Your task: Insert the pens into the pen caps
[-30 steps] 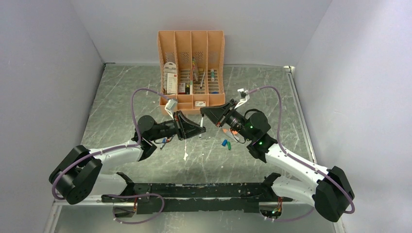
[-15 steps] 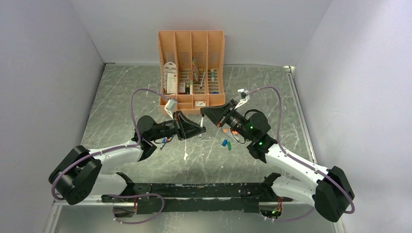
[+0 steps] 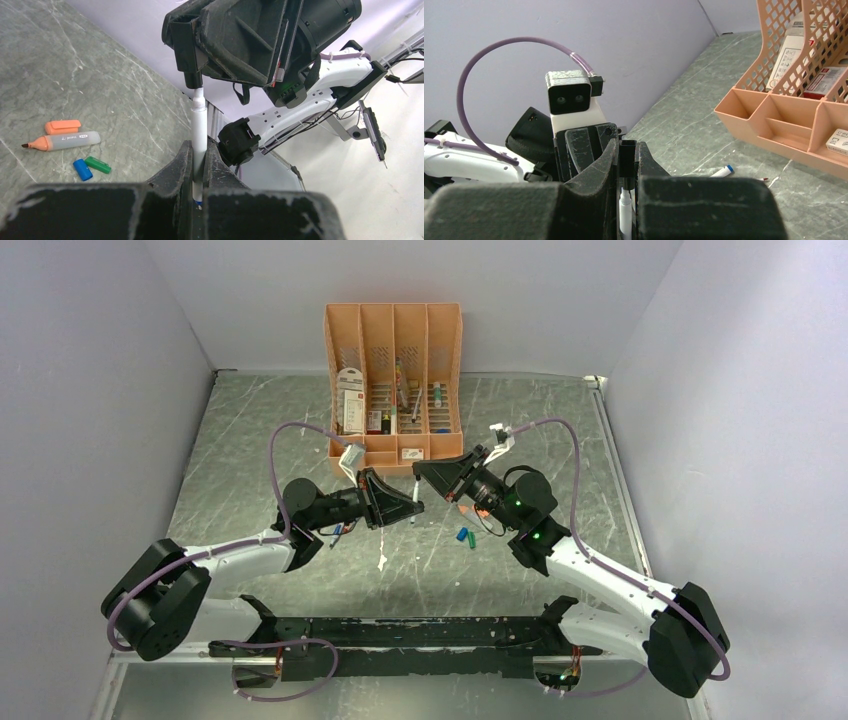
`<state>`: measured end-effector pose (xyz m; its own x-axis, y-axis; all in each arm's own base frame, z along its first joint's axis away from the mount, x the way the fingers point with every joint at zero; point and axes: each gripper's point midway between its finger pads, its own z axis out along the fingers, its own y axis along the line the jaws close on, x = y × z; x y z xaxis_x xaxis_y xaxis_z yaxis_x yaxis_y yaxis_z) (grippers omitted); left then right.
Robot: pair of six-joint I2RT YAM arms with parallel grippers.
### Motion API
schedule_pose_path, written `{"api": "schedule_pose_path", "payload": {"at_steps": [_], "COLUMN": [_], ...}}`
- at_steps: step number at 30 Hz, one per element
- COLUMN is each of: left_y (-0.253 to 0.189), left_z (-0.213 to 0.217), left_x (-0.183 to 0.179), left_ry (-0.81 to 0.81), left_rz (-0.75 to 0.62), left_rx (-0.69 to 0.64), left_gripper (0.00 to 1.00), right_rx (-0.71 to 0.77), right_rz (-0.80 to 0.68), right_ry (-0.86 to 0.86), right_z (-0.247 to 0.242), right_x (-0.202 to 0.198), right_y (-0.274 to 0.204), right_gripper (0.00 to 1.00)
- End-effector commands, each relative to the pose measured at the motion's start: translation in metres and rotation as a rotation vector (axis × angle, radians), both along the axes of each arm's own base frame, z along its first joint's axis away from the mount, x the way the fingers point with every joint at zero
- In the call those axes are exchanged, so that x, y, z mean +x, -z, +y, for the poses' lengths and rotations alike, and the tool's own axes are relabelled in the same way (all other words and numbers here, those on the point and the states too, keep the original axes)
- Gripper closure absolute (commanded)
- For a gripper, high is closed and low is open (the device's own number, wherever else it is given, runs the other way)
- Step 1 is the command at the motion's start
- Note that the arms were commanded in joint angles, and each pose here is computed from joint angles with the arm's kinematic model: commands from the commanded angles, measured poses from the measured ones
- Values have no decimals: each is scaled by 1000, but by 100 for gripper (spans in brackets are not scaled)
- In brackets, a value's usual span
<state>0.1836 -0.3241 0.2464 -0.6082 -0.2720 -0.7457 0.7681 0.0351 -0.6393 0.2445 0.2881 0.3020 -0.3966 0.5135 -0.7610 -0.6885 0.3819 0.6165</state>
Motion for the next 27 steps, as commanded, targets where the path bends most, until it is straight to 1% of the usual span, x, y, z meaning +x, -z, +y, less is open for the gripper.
{"api": "schedule_pose_path", "payload": {"at_steps": [1,27], "left_y": [-14,-7], "left_z": [-2,-2], "left_x": [-4,-5], "left_ry": [15,15], "left_rz": [-56,-53], "left_rx": [-32,-11], "left_gripper": [93,93], "right_rx": [15,17], "right_rz": [-24,-34], "right_ry": [4,8], "right_z": [-3,-3], "right_x": [-2,-1], "right_y": [-7,-13], "right_gripper": [100,100]}}
